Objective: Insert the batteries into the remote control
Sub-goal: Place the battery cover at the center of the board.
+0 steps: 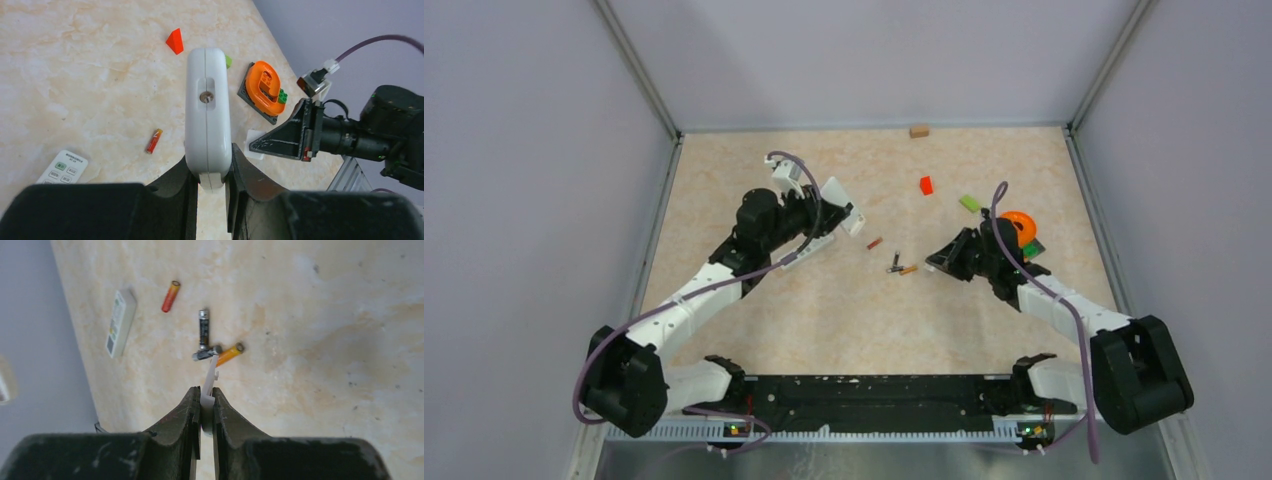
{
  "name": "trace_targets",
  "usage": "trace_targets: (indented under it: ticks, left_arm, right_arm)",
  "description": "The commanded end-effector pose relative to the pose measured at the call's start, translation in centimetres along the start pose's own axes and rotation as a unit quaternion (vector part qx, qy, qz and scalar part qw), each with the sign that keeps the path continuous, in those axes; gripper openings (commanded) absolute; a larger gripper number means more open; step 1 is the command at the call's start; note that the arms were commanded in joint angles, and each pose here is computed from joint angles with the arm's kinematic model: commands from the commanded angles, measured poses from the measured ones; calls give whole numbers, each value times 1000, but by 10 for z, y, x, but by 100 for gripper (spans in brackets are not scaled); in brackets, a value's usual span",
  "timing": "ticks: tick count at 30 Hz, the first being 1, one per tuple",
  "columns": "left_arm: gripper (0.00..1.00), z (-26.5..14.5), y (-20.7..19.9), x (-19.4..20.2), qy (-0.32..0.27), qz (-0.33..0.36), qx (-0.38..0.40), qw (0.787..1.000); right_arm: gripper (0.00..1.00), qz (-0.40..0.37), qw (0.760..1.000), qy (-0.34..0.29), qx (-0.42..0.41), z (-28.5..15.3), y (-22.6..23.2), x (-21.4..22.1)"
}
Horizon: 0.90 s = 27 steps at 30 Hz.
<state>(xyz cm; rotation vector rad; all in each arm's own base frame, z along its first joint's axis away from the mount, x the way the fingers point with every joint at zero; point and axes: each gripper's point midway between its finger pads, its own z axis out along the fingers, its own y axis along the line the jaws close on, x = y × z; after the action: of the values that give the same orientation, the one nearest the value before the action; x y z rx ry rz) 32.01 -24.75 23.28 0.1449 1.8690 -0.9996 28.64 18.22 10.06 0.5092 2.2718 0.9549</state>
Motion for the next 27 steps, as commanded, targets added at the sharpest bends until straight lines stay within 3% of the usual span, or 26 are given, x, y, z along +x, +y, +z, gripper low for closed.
trace_targets:
  ticks: [1,12,18,24,27]
  left_arm:
    - [0,-13,-18,-25,-41,18,27,999]
    - [0,-32,-35,-31,-43,15,53,998]
    - [0,-47,-53,-31,-41,45,91,994]
    - [0,-58,-78,-24,-27,93,170,981]
    - [0,-63,-96,-17,0,113,228,967]
  right_arm:
    - [0,-8,999,-12,34,4,-27,-1]
    - [21,-17,992,-12,123,2,-80,9]
    - [40,-28,982,-10,188,-6,-103,8]
    - [66,-67,973,-39,215,-24,-90,-19]
    - [74,-105,977,-74,169,-34,-59,-40]
